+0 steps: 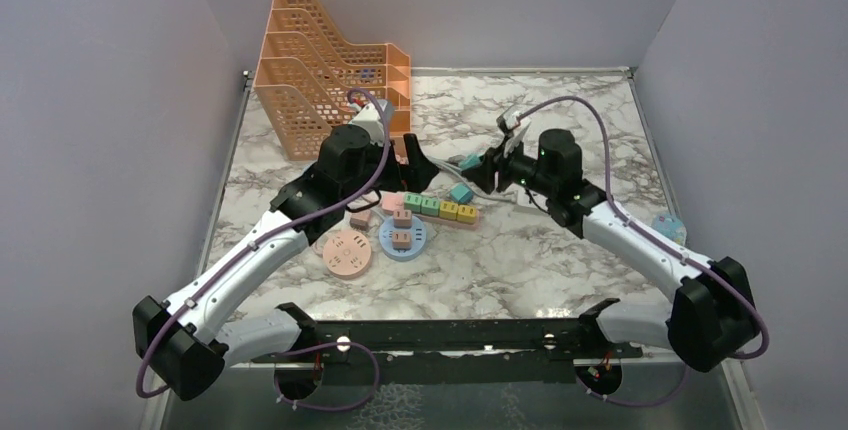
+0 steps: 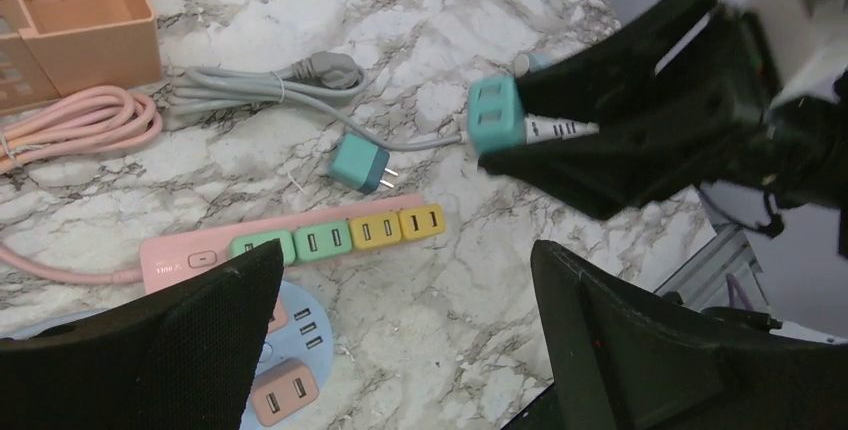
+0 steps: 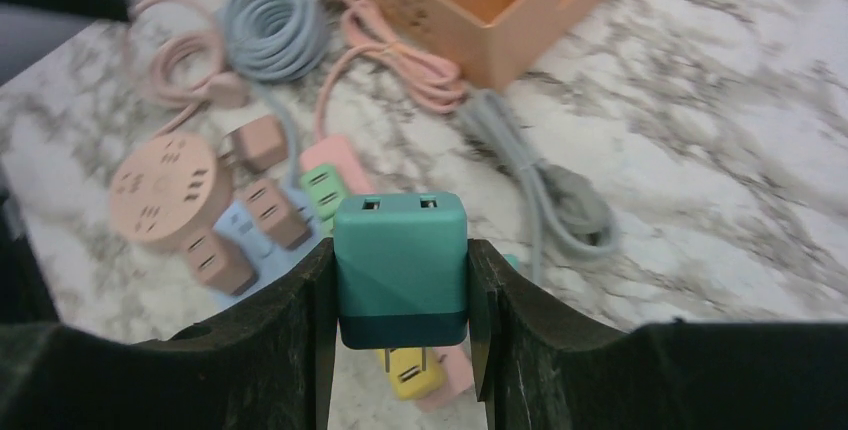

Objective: Insert the plug

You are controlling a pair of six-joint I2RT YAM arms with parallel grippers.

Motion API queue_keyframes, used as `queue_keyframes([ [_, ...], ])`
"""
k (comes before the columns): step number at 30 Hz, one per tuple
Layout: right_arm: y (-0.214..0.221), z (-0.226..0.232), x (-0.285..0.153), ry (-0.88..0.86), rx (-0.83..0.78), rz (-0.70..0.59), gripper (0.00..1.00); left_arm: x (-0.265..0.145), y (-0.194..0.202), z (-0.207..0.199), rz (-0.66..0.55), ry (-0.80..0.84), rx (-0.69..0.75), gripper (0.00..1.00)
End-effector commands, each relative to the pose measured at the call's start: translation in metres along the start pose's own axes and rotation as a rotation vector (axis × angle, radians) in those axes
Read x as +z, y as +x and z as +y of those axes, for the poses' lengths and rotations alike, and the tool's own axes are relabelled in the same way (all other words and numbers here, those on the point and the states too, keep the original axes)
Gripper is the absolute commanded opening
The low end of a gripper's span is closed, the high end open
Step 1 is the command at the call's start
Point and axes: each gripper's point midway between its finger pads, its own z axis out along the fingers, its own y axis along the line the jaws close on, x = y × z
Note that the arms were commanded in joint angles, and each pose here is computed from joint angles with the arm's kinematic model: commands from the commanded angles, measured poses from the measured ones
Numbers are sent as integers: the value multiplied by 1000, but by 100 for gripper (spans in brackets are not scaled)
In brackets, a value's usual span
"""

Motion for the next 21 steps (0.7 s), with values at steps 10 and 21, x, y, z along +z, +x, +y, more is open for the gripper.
queue_keyframes([
  [10, -4, 123, -37, -495, -380, -315, 28, -8, 7, -55, 170, 202, -199, 87],
  [21, 0, 129, -28, -503, -508, -307, 27, 9, 41, -53, 301, 217, -281, 67],
])
